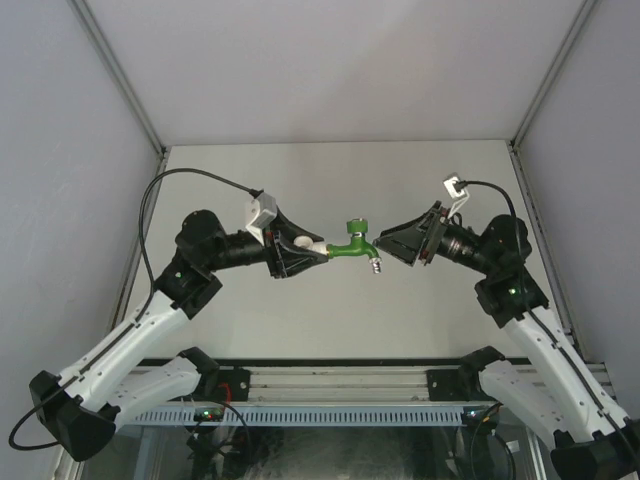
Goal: Install the water faucets
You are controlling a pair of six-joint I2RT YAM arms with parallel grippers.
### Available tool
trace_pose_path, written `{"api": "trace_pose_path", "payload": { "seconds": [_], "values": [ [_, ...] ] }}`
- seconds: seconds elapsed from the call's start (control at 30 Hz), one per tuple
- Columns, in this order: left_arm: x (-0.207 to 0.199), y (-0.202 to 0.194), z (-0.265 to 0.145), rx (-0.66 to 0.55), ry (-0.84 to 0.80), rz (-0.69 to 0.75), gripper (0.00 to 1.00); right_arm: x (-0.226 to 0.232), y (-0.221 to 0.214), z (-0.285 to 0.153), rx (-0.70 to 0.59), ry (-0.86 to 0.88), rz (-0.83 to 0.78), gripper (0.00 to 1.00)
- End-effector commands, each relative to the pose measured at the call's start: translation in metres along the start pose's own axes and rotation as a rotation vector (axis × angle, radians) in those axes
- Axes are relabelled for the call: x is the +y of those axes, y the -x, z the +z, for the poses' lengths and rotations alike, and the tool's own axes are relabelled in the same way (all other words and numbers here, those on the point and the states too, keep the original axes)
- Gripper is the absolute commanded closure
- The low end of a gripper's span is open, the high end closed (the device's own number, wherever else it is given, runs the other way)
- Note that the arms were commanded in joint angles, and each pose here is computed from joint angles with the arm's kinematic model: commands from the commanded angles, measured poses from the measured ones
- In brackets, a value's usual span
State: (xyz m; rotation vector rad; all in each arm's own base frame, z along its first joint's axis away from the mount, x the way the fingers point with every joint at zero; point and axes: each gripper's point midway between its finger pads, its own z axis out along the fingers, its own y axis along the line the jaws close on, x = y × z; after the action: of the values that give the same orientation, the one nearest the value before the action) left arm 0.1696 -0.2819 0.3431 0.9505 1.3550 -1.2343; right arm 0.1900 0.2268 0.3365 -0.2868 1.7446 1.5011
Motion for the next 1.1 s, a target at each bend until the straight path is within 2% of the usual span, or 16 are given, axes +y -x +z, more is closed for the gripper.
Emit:
{"api": "trace_pose_path", "payload": {
  "seconds": [0.0, 0.13, 0.23, 0.37, 0.63, 0.9, 1.07],
  "values": [
    [-0.014, 0.04, -0.008, -0.092, -0.006, 0.074, 1.0, 0.005, 0.054, -0.021, -0.242, -0.117, -0.512, 0.41],
    [-0.021, 0.04, -0.011, -0.096, -0.02, 0.035, 1.0, 0.019, 0.074, -0.043, -0.352, -0.146, -1.082, 0.38],
    [-0.024, 0.041, -0.012, -0.099, -0.026, 0.01, 1.0, 0.012, 0.056, -0.046, -0.242, -0.126, -1.549, 0.35],
    [-0.028, 0.043, -0.014, -0.096, -0.034, -0.008, 1.0, -0.012, 0.046, -0.043, -0.095, -0.195, -1.866, 0.31],
    [-0.032, 0.04, -0.012, -0.075, -0.063, -0.045, 1.0, -0.006, 0.034, -0.017, -0.033, -0.172, -2.101, 0.27],
    [-0.029, 0.037, -0.008, -0.063, -0.062, -0.086, 1.0, 0.016, 0.02, 0.015, -0.089, -0.055, -2.198, 0.27],
    [-0.028, 0.036, -0.006, -0.054, -0.068, -0.104, 1.0, 0.029, 0.006, 0.027, -0.129, 0.06, -2.189, 0.29]
  ]
}}
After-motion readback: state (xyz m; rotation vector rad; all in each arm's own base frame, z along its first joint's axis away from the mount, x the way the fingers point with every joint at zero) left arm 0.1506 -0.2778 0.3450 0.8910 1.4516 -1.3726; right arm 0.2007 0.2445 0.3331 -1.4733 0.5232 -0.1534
